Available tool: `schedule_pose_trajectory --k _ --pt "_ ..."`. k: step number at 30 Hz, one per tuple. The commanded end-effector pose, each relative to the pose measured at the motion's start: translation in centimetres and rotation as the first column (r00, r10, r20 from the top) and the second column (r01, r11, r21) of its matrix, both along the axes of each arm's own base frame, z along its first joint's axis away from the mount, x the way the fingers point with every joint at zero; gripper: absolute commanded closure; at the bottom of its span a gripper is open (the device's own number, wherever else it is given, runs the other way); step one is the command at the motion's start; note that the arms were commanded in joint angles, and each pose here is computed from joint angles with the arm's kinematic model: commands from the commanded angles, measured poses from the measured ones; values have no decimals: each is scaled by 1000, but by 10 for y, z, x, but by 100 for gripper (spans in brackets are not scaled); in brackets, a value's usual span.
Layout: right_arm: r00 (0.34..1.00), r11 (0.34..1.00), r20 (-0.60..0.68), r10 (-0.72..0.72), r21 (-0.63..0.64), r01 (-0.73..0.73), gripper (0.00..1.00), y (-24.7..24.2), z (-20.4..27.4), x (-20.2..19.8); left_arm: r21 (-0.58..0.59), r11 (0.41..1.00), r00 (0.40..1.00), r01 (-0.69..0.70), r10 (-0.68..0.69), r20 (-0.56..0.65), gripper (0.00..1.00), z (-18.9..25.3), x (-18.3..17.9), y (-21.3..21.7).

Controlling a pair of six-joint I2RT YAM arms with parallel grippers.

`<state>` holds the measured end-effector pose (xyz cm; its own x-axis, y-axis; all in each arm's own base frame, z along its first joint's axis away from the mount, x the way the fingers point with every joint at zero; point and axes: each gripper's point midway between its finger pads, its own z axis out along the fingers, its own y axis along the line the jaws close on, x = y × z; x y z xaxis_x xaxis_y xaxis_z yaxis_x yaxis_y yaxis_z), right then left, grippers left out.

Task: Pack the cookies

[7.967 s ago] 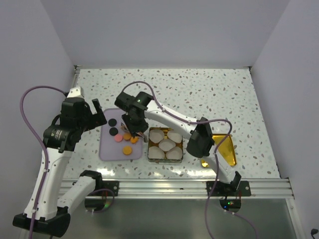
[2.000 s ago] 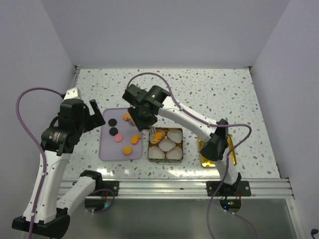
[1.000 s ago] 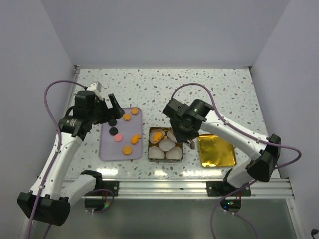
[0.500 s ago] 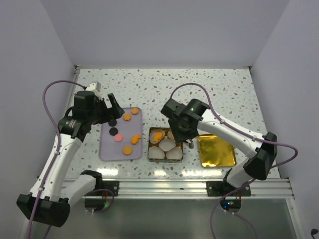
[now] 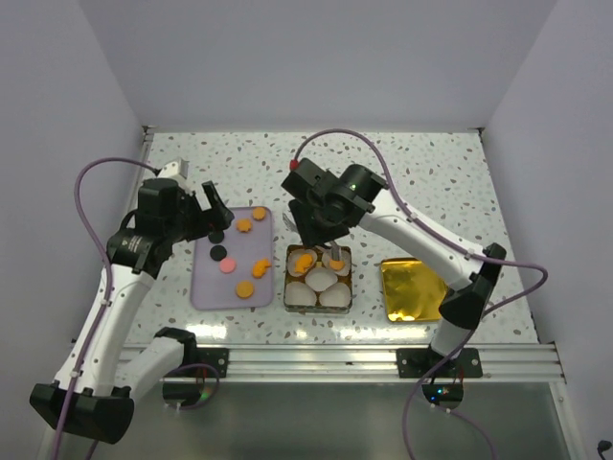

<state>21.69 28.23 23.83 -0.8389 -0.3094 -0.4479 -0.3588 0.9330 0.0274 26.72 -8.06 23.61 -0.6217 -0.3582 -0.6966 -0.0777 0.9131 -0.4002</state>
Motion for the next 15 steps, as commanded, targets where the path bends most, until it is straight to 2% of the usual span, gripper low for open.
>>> schedule_pose_trajectory --k 1,6,15 --pt "994 994 -22 103 26 -102 49 33 3 -11 18 1000 1000 -20 20 23 0 9 -4 6" --pt "981 979 -46 190 81 -186 49 74 -2 -25 46 998 998 -48 47 33 0 13 -11 14" --pt "924 936 -150 352 50 -348 47 117 -41 -72 100 989 994 -110 107 35 0 16 -29 33"
